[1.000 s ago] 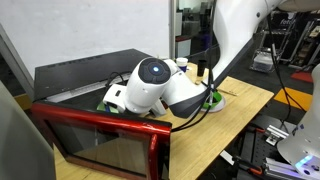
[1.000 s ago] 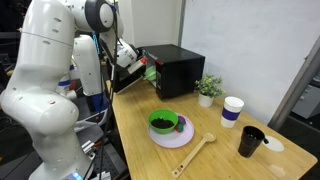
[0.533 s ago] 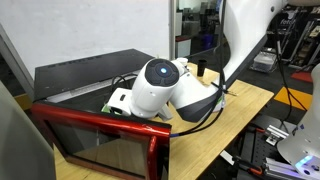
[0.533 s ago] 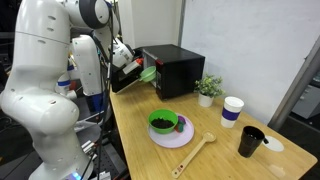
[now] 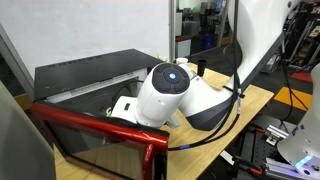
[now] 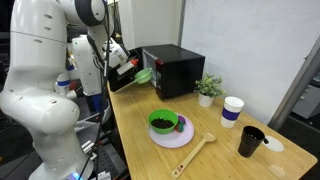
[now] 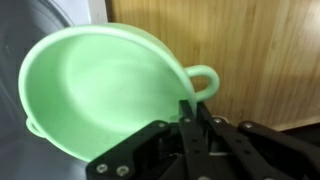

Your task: Remove the light green bowl from the microwave and put it on the table

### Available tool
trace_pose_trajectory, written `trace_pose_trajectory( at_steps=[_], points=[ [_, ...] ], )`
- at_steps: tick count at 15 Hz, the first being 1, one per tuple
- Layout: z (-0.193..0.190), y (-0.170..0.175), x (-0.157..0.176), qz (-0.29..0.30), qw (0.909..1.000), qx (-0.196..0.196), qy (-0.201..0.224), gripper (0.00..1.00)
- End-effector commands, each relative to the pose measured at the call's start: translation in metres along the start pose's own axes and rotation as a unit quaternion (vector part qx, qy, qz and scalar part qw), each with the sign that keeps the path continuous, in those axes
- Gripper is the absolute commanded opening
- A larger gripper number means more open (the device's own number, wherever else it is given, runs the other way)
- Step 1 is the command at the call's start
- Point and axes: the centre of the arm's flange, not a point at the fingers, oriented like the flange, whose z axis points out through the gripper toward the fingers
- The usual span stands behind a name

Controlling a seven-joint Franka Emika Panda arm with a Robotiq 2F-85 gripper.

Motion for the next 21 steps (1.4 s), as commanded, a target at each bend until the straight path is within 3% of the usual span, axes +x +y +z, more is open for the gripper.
trace_pose_trajectory(
  at_steps=[1, 5, 12, 21],
  points=[
    [-0.022, -0.009, -0.008, -0.009, 0.9994, 0.024, -0.022, 0.02],
    [-0.032, -0.017, -0.018, 0.017, 0.9968, 0.067, -0.042, 0.02],
    [-0.052, -0.012, -0.050, 0.123, 0.9869, 0.089, -0.056, 0.02],
    [-0.057, -0.006, -0.111, 0.294, 0.9458, 0.113, -0.078, 0.02]
  ],
)
